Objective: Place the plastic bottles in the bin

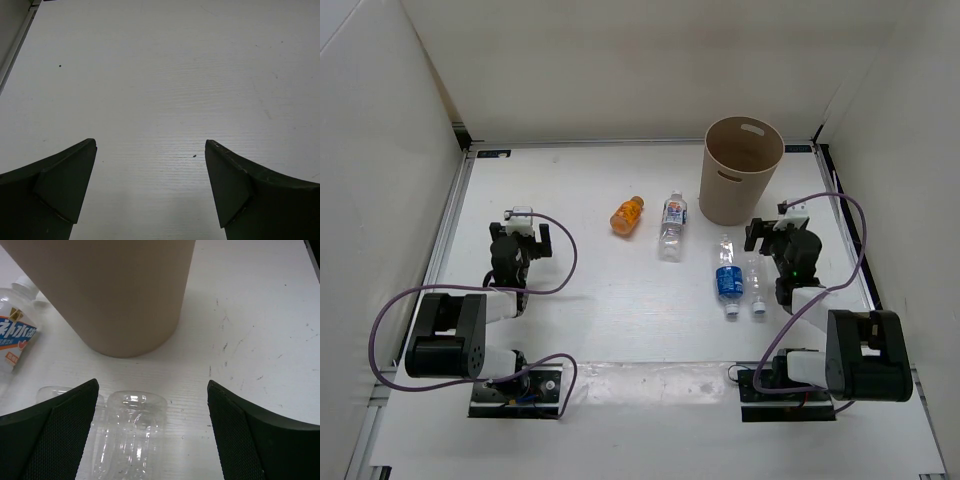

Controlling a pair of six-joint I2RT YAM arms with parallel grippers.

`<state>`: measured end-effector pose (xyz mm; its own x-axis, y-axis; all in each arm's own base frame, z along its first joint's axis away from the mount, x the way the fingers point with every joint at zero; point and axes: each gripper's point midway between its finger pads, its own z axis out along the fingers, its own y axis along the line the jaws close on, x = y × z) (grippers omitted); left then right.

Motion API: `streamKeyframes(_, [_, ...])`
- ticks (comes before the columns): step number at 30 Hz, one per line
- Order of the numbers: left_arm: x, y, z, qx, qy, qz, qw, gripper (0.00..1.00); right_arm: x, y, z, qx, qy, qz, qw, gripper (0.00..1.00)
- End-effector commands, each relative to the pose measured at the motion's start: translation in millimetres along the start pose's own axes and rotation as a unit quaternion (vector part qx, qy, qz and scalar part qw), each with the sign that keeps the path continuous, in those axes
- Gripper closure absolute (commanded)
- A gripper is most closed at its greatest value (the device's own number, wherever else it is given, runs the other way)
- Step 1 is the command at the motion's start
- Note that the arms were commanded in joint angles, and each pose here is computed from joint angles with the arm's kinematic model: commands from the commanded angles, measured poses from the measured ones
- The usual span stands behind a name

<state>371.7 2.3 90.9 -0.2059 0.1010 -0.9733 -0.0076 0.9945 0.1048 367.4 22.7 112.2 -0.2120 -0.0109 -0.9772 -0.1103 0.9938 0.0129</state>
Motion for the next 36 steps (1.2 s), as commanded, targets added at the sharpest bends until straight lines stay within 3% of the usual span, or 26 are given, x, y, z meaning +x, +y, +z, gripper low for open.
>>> streamKeyframes(1, [-13.4, 0.3, 2.9, 0.004, -0.018, -0.005, 1.000, 0.00, -31.5, -6.0, 6.1, 0.021, -0.047, -0.007, 0.999, 0.10])
streamKeyframes(12, [-11.5, 0.8, 3.0, 0.003, -0.015, -0.003, 1.000, 0.00, -30.5, -7.3, 5.7, 0.023, -0.046, -0.004, 0.999, 0.10])
streamKeyframes(15, [-40.9, 11.6, -3.7, -0.025, -0.045, -0.013, 0.999, 0.00, -39.8, -20.1, 4.4, 0.083, -0.049, 0.010, 0.995, 0.10])
streamKeyframes(16, [-30.4, 12.0, -4.5, -0.032, 0.008, -0.018, 0.999, 0.00, -47.0, -25.1, 1.3, 0.105, -0.054, 0.013, 0.993, 0.10])
streamKeyframes(18, [-42.2, 29.6, -13.1, -0.083, 0.019, -0.025, 0.996, 0.00, -59.0, -31.2, -5.2, 0.135, -0.045, 0.030, 0.989, 0.10])
streamKeyframes(20, [-76.2, 28.6, -16.2, -0.065, -0.012, 0.003, 0.998, 0.00, -69.1, -41.3, -14.4, 0.163, -0.035, 0.043, 0.985, 0.10])
streamKeyframes(23, [-113.4, 25.8, -20.8, -0.041, -0.063, 0.066, 0.995, 0.00, -103.7, -51.0, -30.3, 0.173, -0.081, 0.073, 0.979, 0.10])
streamKeyframes(26, [-147.9, 31.1, -23.4, -0.055, -0.101, 0.053, 0.992, 0.00, -135.8, -53.9, -46.9, 0.151, -0.123, 0.070, 0.978, 0.10])
streamKeyframes(28, [-195.7, 35.2, -24.8, -0.067, -0.130, 0.033, 0.989, 0.00, -147.5, -60.6, -60.5, 0.152, -0.134, 0.065, 0.977, 0.10])
streamKeyframes(30, [-228.4, 32.7, -23.2, -0.053, -0.063, 0.040, 0.996, 0.00, -148.7, -69.4, -70.7, 0.164, -0.110, 0.067, 0.978, 0.10])
streamKeyframes(31, [-196.9, 29.3, -27.2, -0.038, 0.035, 0.043, 0.998, 0.00, -163.4, -71.3, -80.3, 0.167, -0.123, 0.051, 0.977, 0.10])
streamKeyframes(32, [-215.4, 21.0, -7.3, -0.019, 0.064, 0.022, 0.998, 0.00, -162.6, -67.5, -82.6, 0.155, -0.113, 0.043, 0.980, 0.10])
streamKeyframes(33, [-209.6, 13.5, -17.9, 0.011, 0.135, 0.028, 0.990, 0.00, -158.9, -67.5, -85.6, 0.150, -0.104, 0.038, 0.982, 0.10])
streamKeyframes(34, [-225.2, 9.3, -9.4, 0.014, 0.129, -0.002, 0.992, 0.00, -165.0, -66.2, -94.2, 0.150, -0.115, 0.033, 0.981, 0.10])
streamKeyframes(35, [-197.5, 13.4, 15.8, -0.048, 0.172, -0.094, 0.979, 0.00, -160.3, -65.7, -96.8, 0.149, -0.110, 0.035, 0.982, 0.10])
streamKeyframes(36, [-186.6, 14.2, 18.1, -0.058, 0.185, -0.135, 0.972, 0.00, -156.2, -67.0, -98.0, 0.152, -0.108, 0.035, 0.982, 0.10])
